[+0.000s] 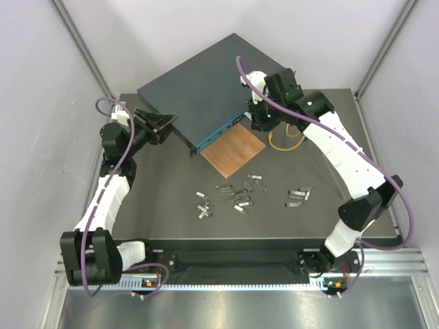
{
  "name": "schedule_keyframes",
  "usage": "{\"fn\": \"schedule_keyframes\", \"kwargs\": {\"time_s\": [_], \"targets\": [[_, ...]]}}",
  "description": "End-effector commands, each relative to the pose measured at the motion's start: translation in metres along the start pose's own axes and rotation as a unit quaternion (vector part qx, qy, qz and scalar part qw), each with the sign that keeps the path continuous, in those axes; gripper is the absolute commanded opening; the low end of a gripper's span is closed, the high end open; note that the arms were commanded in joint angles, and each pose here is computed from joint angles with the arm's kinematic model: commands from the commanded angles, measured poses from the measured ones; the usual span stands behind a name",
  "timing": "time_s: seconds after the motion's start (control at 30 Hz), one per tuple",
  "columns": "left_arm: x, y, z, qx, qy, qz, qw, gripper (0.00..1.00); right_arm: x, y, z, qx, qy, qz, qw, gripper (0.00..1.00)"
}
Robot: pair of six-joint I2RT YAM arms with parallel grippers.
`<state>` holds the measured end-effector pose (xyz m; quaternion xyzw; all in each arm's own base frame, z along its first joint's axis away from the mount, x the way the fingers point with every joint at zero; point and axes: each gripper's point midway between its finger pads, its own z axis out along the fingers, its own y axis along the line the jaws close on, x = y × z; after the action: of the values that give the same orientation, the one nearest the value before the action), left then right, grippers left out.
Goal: Insert the plug into the switch port
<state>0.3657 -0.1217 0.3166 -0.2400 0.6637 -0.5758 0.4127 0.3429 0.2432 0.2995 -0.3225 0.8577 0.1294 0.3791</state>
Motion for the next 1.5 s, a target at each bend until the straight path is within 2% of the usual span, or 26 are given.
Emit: {"fn": "schedule_keyframes", "kwargs": {"time_s": [0.0, 0.93, 1.47], "targets": [[0.002, -0.021, 0.008, 0.030, -0.002, 0.079, 0.996, 0.00, -0.022, 0.007, -0.003, -0.003, -0.032, -0.002, 0.999, 0.00], [0.001, -0.022, 0.008, 0.034, -0.005, 0.078, 0.996, 0.00, -0.025, 0.022, 0.005, -0.023, -0.031, -0.005, 0.999, 0.00], [0.002, -0.021, 0.007, 0.035, -0.003, 0.078, 0.996, 0.00, -0.041, 0.017, 0.005, -0.006, -0.056, -0.004, 0.998, 0.00]]}}
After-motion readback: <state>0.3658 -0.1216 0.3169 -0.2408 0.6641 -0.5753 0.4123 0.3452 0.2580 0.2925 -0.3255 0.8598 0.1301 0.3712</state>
